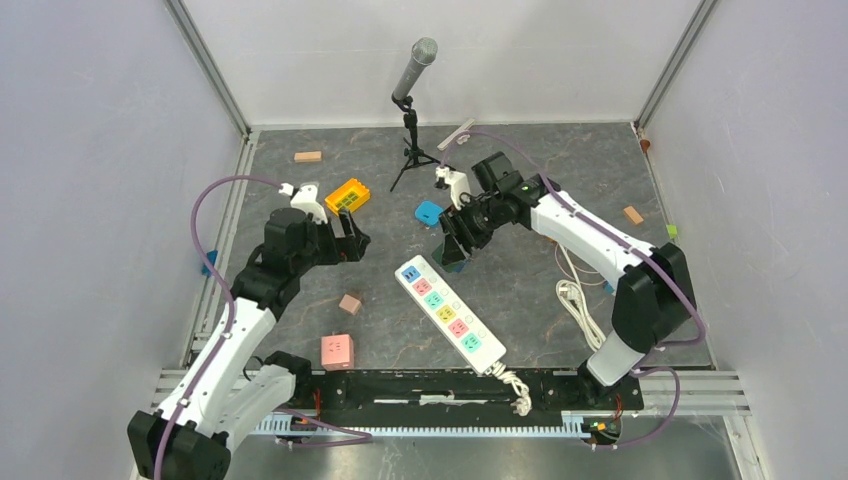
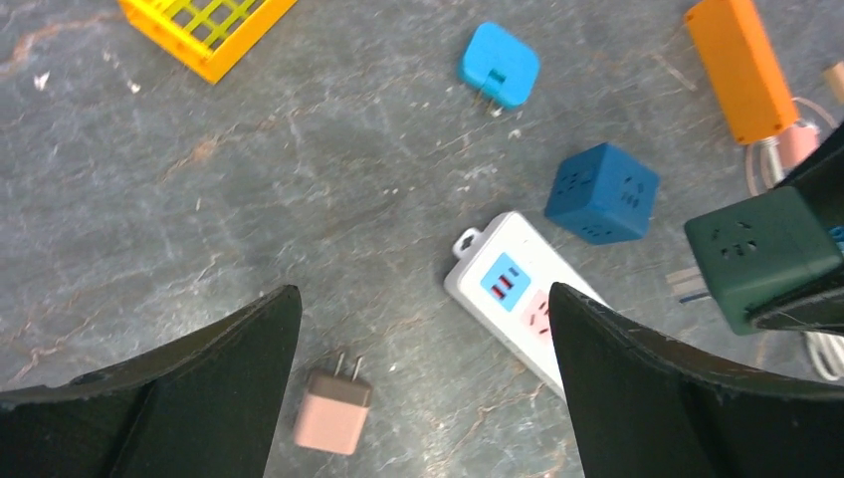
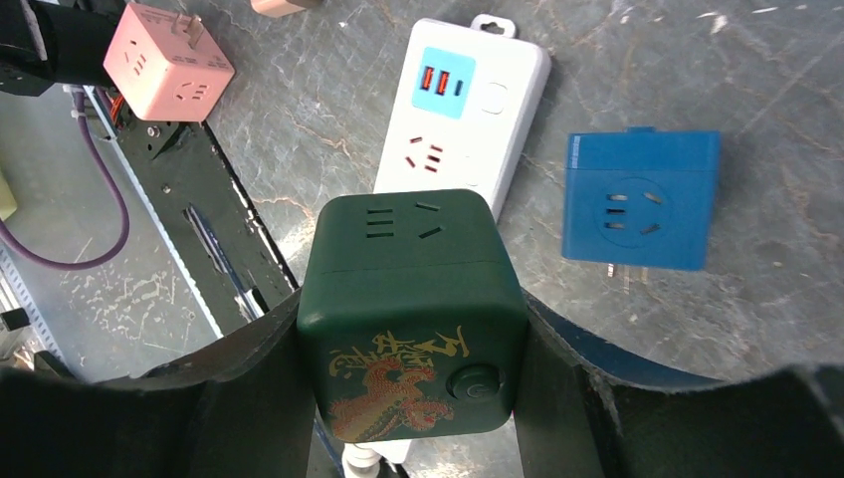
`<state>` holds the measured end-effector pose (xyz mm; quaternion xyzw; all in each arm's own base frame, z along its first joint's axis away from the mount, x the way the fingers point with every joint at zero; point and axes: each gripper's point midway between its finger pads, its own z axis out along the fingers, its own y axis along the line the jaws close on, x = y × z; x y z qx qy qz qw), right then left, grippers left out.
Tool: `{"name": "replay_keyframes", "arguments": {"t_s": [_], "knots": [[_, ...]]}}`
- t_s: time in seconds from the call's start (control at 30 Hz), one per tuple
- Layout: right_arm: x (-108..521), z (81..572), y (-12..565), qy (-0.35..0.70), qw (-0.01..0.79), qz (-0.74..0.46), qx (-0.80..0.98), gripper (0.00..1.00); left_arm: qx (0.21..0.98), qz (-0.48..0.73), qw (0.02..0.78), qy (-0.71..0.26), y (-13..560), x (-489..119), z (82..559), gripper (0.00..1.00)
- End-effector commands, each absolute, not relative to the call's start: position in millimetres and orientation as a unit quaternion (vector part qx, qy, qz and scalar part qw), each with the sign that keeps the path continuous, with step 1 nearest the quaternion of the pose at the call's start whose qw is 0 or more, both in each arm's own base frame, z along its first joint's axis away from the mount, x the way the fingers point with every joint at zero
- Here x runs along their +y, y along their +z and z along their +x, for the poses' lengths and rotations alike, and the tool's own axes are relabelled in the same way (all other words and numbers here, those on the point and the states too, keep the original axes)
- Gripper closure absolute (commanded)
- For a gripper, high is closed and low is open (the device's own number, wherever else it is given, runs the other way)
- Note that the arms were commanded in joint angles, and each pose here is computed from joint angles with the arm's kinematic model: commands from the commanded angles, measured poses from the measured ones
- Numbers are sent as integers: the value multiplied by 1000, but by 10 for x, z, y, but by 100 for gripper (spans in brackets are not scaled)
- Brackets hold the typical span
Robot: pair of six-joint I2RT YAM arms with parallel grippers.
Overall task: Insert the plug
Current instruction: Move the socket to the center of the board, then insert the plug into the socket.
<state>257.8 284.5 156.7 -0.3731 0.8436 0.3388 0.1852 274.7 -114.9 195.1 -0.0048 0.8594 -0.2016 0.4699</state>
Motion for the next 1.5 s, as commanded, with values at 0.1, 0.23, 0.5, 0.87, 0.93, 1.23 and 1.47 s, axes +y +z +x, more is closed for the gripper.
{"name": "replay_keyframes", "arguments": {"t_s": [0.1, 0.23, 0.5, 0.87, 0.93, 1.23, 1.47], "knots": [[3261, 2468, 1558, 339, 185, -382, 840, 100, 862, 0, 486, -146, 1813, -946, 2769, 0], [3398, 2445, 1466, 342, 174, -371, 846, 100, 867, 1, 477, -141, 1777, -943, 2780, 0], [3529, 2487, 1252, 337, 153, -347, 862, 100, 868, -5, 474, -144, 1767, -950, 2786, 0], [3546, 2528, 1071, 324, 133, -341, 872, 100, 868, -11, 478, -134, 1760, -910, 2799, 0], [3532, 2519, 1036, 321, 127, -343, 874, 100, 868, -11, 478, -135, 1762, -912, 2796, 0], [3465, 2508, 920, 303, 118, -347, 880, 100, 867, -10, 479, -136, 1768, -918, 2797, 0], [3403, 2532, 849, 282, 115, -350, 886, 100, 868, -9, 478, -138, 1758, -924, 2796, 0]]}}
